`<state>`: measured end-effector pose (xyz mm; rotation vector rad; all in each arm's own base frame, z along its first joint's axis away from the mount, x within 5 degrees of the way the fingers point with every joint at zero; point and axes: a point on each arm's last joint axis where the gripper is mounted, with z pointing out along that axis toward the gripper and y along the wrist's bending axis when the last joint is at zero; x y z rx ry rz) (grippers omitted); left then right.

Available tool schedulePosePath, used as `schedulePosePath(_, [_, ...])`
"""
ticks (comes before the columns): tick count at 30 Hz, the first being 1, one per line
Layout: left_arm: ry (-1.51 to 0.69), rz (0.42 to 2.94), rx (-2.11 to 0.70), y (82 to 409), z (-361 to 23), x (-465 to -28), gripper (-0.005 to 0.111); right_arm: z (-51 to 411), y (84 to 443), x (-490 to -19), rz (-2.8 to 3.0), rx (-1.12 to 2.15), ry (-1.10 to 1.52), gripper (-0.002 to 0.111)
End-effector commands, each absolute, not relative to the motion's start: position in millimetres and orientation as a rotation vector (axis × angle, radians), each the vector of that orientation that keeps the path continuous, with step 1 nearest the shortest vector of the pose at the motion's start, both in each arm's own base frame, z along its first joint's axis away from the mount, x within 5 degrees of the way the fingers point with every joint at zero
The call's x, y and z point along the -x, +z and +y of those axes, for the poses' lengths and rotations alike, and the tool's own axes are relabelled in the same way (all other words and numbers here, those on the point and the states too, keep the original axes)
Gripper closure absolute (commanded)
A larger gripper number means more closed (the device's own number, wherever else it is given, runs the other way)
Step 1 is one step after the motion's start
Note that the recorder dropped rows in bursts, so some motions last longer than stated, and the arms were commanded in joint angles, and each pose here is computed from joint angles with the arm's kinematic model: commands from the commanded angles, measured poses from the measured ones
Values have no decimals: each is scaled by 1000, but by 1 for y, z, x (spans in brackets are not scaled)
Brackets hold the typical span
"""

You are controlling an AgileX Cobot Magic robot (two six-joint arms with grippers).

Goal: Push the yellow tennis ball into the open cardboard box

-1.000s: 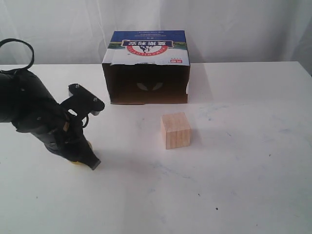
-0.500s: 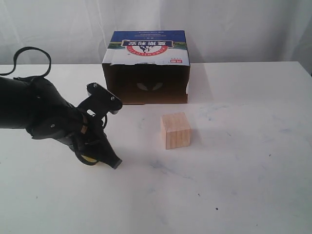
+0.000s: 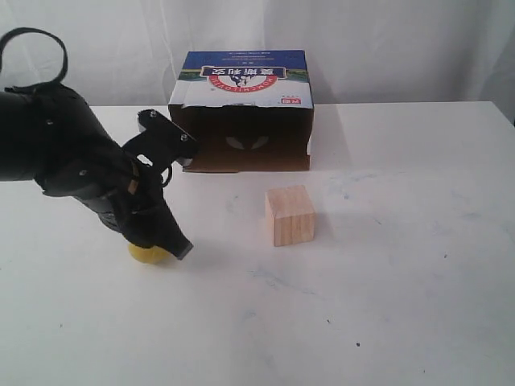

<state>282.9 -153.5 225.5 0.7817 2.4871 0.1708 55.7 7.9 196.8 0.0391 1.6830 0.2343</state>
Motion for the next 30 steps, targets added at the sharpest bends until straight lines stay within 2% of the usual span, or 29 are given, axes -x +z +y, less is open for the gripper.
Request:
schedulePosePath(1, [243, 2482, -750, 237, -136, -286, 107, 8, 196, -56, 1674, -37, 230, 108])
schedulePosePath(5, [257, 2486, -690, 227, -118, -304, 107, 8, 196, -56, 1674, -37, 230, 108])
schedulePosePath(9, [238, 2500, -658, 202, -108, -324, 107, 8, 196, -56, 1674, -37, 230, 108])
schedulePosePath(12, [233, 2522, -674, 192, -114, -324, 107, 8, 196, -56, 1674, -37, 230, 108])
schedulePosePath(22, [182, 2491, -695, 189, -128, -322, 107, 8, 196, -56, 1674, -37, 230, 108])
schedulePosePath(30, [145, 2461, -747, 182, -153, -332, 107, 8, 196, -56, 1674, -37, 230, 108])
